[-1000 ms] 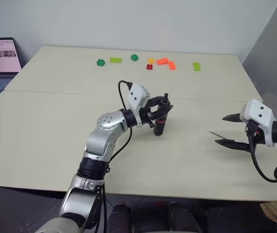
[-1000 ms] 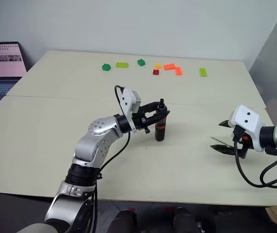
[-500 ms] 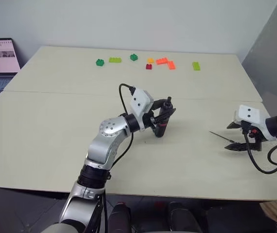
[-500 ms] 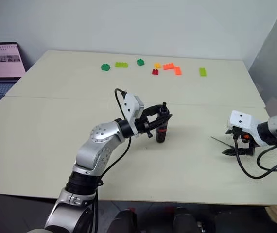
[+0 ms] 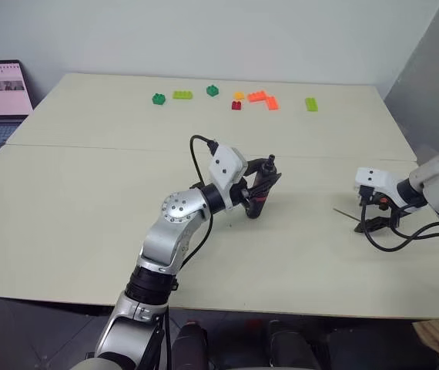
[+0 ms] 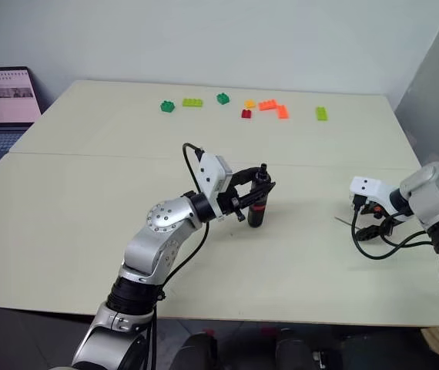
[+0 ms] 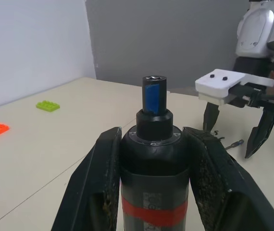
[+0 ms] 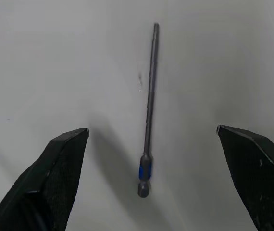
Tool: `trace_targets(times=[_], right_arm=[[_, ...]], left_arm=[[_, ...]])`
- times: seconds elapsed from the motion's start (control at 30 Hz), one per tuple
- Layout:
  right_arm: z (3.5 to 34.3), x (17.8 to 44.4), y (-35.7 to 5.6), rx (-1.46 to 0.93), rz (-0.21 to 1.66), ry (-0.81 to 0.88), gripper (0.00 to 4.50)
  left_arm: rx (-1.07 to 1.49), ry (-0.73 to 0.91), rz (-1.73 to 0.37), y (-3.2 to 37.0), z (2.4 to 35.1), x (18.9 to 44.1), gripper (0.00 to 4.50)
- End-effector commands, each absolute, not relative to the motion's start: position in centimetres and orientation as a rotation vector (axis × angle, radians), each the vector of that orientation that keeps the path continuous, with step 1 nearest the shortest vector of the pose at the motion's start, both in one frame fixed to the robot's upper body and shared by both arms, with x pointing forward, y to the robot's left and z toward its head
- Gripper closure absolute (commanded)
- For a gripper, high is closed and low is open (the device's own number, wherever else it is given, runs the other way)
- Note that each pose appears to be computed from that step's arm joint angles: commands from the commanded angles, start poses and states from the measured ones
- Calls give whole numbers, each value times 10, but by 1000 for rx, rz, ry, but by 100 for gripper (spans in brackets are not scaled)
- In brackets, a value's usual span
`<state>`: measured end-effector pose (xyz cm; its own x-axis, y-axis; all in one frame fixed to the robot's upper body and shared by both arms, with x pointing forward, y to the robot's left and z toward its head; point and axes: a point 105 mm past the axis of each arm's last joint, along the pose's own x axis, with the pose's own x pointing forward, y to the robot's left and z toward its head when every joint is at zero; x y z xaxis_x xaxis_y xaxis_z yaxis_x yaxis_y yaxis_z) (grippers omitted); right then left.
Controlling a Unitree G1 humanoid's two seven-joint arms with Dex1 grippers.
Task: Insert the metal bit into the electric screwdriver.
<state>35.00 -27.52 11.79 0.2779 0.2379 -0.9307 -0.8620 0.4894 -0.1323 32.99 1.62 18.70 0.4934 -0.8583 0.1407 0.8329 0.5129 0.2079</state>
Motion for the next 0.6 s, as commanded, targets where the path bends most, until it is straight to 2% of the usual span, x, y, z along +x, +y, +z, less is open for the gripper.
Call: trace_targets(times=[0.03, 0.1, 0.2, 0.5, 0.6], right_arm=[[124, 357, -280, -761, 804, 1033, 0], [123, 358, -281, -761, 805, 1040, 0], [119, 359, -281, -774, 809, 1055, 44], [110, 351, -283, -822, 848, 1101, 271], [108, 347, -280, -819, 869, 1111, 318]], left_arm=[[114, -255, -1040, 12, 189, 326, 286], [110, -258, -1036, 12, 190, 326, 286], [110, -262, -1028, 12, 191, 327, 286], [116, -265, -1019, 14, 193, 331, 286], [117, -266, -1020, 14, 193, 331, 286]])
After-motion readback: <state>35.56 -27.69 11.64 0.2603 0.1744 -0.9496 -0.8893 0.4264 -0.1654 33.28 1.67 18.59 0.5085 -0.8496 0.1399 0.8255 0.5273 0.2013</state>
